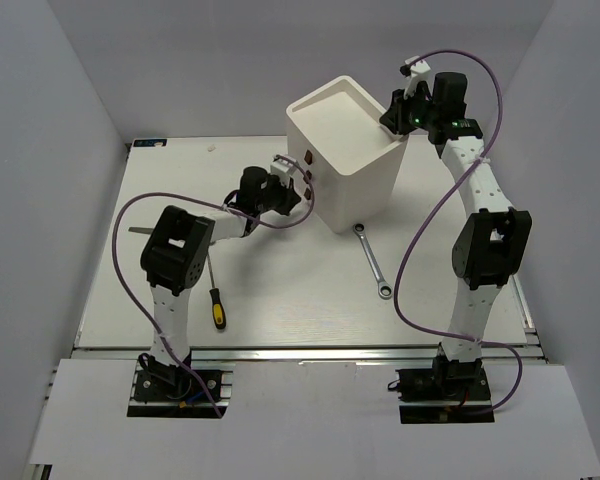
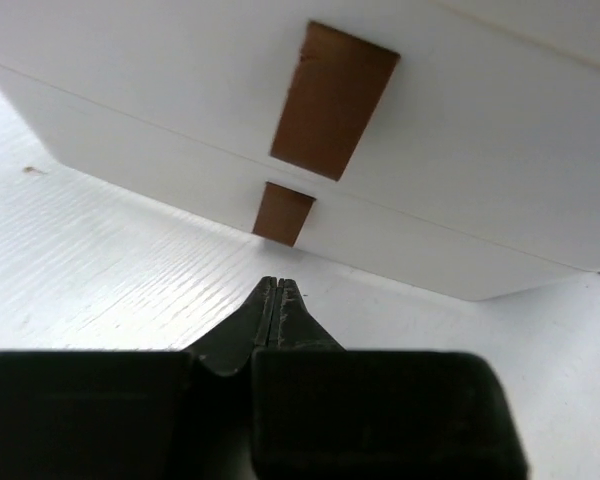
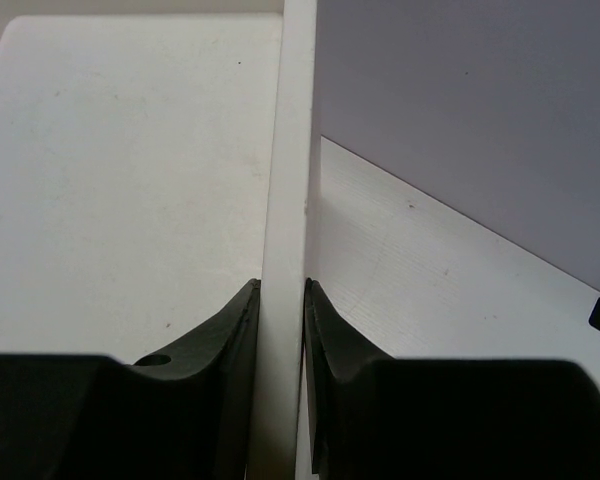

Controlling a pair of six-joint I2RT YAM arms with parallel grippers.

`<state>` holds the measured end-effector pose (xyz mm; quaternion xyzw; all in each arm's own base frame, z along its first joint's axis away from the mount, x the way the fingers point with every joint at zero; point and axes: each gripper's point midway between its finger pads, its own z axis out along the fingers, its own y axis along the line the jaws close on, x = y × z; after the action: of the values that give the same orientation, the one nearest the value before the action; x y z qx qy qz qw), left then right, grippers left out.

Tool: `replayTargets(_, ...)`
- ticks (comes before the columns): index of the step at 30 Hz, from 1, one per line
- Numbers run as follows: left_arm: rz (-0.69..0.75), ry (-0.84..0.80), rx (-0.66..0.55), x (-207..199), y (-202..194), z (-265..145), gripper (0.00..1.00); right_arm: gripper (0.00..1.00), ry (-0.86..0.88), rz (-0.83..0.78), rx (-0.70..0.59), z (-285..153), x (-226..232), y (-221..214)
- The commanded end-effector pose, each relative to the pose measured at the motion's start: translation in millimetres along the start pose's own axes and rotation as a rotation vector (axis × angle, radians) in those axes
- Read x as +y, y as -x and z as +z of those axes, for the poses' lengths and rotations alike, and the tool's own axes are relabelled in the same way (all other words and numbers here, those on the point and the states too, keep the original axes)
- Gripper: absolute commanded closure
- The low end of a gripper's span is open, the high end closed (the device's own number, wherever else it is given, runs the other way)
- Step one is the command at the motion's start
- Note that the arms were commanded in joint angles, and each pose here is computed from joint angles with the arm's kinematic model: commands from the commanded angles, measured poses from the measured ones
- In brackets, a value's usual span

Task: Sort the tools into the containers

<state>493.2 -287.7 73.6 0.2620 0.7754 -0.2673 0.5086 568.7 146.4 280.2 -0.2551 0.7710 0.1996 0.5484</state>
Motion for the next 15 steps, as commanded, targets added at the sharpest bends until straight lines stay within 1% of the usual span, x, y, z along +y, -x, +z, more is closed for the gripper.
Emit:
replayTargets(1, 0.045, 0.029, -0.117, 6, 53, -25, 1.00, 1.00, 0.140, 0.107, 0.166, 1, 51, -48)
replayTargets(2, 0.043, 0.018, -0.116, 6, 50, -27, 1.00, 1.00, 0.139, 0.107, 0.168, 1, 50, -49)
replayTargets(3, 0.043, 0.007, -0.114, 4, 51, -27, 0.91, 1.00, 0.139, 0.108, 0.170, 1, 50, -49)
replayTargets(4, 0.042, -0.003, -0.108, 3, 51, -27, 0.72, 1.00, 0.140, 0.107, 0.170, 1, 51, -49)
replayTargets(5, 0.035, -0.014, -0.087, 2, 45, -25, 0.58, 1.00, 0.139, 0.107, 0.171, 1, 50, -50)
replayTargets(6, 0.037, -0.044, -0.089, -3, 48, -23, 0.47, 1.00, 0.140, 0.107, 0.173, 1, 50, -51)
replayTargets(7, 0.037, -0.060, -0.085, -5, 47, -22, 0.44, 1.00, 0.143, 0.107, 0.173, 1, 52, -51)
replayTargets(8, 0.037, -0.070, -0.083, -7, 46, -20, 0.43, 1.00, 0.144, 0.108, 0.172, 0, 51, -51)
replayTargets(10, 0.041, -0.087, -0.077, -10, 44, -14, 0.42, 1.00, 0.151, 0.108, 0.172, 0, 54, -50)
replayTargets(12, 0.031, -0.101, -0.047, -13, 34, -8, 0.42, 1.00, 0.159, 0.107, 0.171, -1, 56, -49)
replayTargets(13, 0.064, -0.107, -0.052, -13, 37, -5, 0.42, 1.00, 0.163, 0.110, 0.172, -1, 59, -49)
replayTargets(15, 0.068, -0.114, -0.046, -15, 35, -1, 0.43, 1.00, 0.176, 0.115, 0.174, -1, 63, -49)
